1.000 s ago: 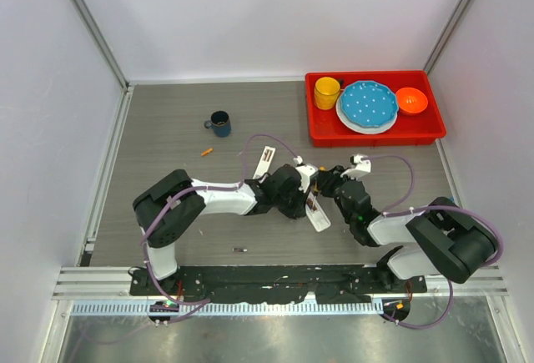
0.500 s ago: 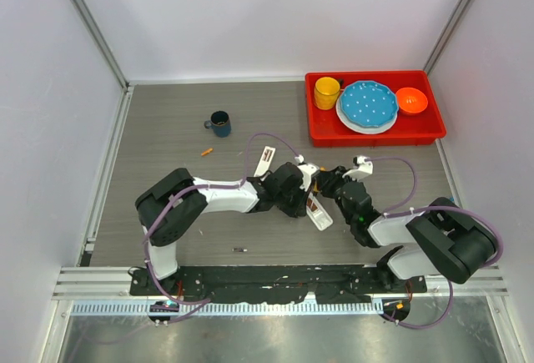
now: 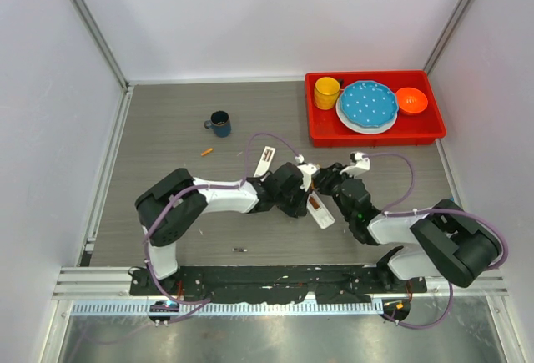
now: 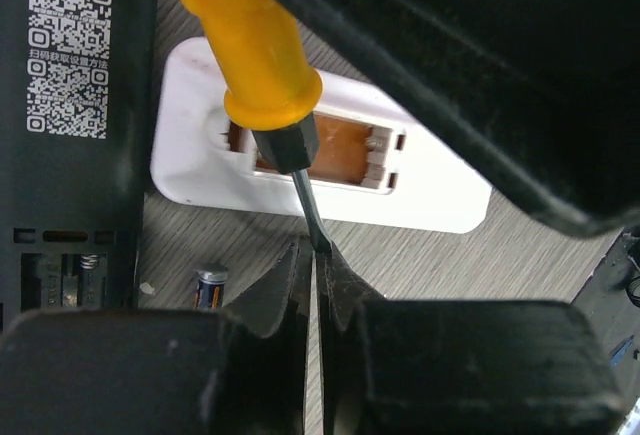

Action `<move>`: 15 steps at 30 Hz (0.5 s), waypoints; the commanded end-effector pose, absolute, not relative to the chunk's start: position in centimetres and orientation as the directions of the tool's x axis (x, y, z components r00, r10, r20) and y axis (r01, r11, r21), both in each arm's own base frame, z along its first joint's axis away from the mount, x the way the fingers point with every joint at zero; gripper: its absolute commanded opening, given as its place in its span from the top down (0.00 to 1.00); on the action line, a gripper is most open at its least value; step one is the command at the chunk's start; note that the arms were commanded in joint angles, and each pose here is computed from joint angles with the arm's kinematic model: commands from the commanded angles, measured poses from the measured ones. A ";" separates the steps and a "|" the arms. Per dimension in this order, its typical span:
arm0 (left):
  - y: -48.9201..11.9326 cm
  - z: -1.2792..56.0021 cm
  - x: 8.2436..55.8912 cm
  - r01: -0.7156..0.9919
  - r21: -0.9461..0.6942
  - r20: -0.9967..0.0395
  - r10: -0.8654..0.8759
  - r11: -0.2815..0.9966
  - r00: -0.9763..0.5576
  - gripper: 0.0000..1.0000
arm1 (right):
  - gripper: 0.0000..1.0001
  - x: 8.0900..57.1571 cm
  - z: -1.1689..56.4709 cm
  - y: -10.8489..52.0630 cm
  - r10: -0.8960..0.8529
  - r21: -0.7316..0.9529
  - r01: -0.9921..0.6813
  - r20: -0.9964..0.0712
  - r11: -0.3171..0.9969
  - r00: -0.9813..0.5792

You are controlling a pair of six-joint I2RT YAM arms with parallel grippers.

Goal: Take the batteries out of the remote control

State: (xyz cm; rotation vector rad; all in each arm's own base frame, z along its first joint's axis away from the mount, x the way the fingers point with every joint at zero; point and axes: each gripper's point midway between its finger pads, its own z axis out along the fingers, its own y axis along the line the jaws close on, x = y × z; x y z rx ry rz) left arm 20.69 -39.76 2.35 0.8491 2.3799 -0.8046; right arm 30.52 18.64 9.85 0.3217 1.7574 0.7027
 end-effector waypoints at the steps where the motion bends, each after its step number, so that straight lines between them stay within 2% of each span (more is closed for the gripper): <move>1: -39.0 3.1 21.2 0.693 -0.334 -0.641 0.385 0.639 -0.664 0.89 | 0.99 31.2 13.4 19.9 0.595 0.646 -0.200 -0.759 0.737 -0.264; 3: -39.0 3.5 21.1 0.704 -0.336 -0.659 0.378 0.626 -0.651 0.87 | 0.99 31.3 13.9 19.8 0.586 0.635 -0.202 -0.769 0.746 -0.256; 6: -38.9 4.8 21.0 0.714 -0.343 -0.694 0.348 0.611 -0.631 0.78 | 0.99 31.2 14.7 19.3 0.568 0.612 -0.203 -0.789 0.765 -0.236; 10: -38.9 7.5 21.1 0.740 -0.346 -0.763 0.286 0.577 -0.580 0.57 | 0.99 31.0 15.6 18.4 0.545 0.581 -0.188 -0.811 0.792 -0.212; 15: -37.5 9.4 21.0 0.764 -0.313 -0.831 0.226 0.565 -0.508 0.35 | 0.99 30.6 17.0 17.8 0.524 0.556 -0.200 -0.830 0.807 -0.190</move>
